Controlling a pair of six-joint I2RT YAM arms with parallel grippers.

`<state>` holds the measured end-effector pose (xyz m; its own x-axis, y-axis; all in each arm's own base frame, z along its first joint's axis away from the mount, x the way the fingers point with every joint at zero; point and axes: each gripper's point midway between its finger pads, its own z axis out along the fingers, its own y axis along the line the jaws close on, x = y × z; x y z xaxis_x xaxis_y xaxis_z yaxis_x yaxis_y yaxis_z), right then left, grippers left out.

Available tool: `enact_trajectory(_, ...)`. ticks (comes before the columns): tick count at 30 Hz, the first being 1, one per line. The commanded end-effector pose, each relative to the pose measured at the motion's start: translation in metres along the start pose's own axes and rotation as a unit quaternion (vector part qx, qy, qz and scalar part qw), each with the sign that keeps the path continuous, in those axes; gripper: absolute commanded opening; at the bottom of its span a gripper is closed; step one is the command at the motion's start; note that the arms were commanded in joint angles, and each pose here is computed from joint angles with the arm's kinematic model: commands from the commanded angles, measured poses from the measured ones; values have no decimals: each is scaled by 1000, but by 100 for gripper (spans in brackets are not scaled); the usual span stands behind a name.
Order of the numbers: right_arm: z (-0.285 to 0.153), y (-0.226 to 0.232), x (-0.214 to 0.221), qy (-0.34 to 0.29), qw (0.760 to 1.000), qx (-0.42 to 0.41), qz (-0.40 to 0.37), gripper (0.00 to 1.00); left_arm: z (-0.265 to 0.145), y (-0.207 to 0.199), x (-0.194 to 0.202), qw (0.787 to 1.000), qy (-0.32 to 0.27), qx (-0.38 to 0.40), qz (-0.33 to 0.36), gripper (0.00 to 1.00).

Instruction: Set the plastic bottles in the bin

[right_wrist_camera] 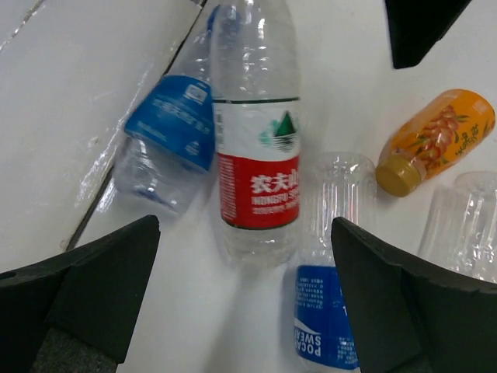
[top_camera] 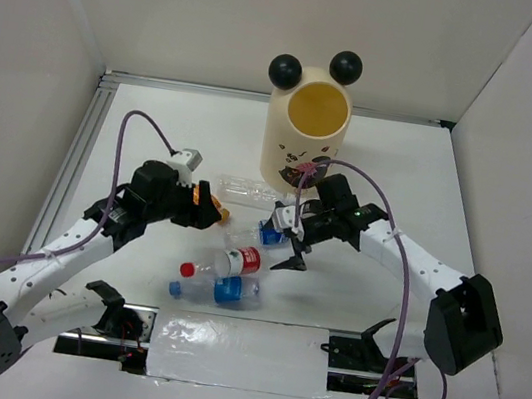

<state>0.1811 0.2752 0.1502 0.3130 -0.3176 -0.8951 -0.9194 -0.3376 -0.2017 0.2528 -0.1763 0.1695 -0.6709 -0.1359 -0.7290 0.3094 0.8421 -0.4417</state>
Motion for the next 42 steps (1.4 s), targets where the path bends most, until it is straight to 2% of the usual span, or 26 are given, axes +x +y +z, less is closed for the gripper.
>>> enact_trajectory(1,6,-28,-16,3,999,40,7,97,-7,8,4,999,-8,-36,-20,80)
enact_trajectory(3,6,-41,-6,31,996,73,27,95,-13,11,-5,998,-33,-47,-23,86)
enact_trajectory(6,4,-63,6,65,990,120,47,92,-13,10,-15,997,-51,-51,-22,90)
enact_trajectory(13,-4,-96,42,149,974,169,28,92,4,26,6,996,-17,-78,-35,90)
enact_trajectory(19,9,-93,69,196,969,152,15,91,5,36,17,994,-11,-99,-42,90)
enact_trajectory(21,21,-92,61,191,972,138,5,91,-2,33,9,994,-27,-99,-41,90)
enact_trajectory(27,48,-86,73,222,969,109,6,91,-16,35,2,992,-42,-110,-41,90)
enact_trajectory(34,46,-93,109,283,952,111,42,87,-23,42,17,991,-39,-117,-51,90)
enact_trajectory(40,34,-87,133,308,943,115,52,84,-24,44,18,990,-42,-121,-55,90)
enact_trajectory(42,32,-80,135,313,942,107,59,79,-22,45,20,990,-37,-124,-55,90)
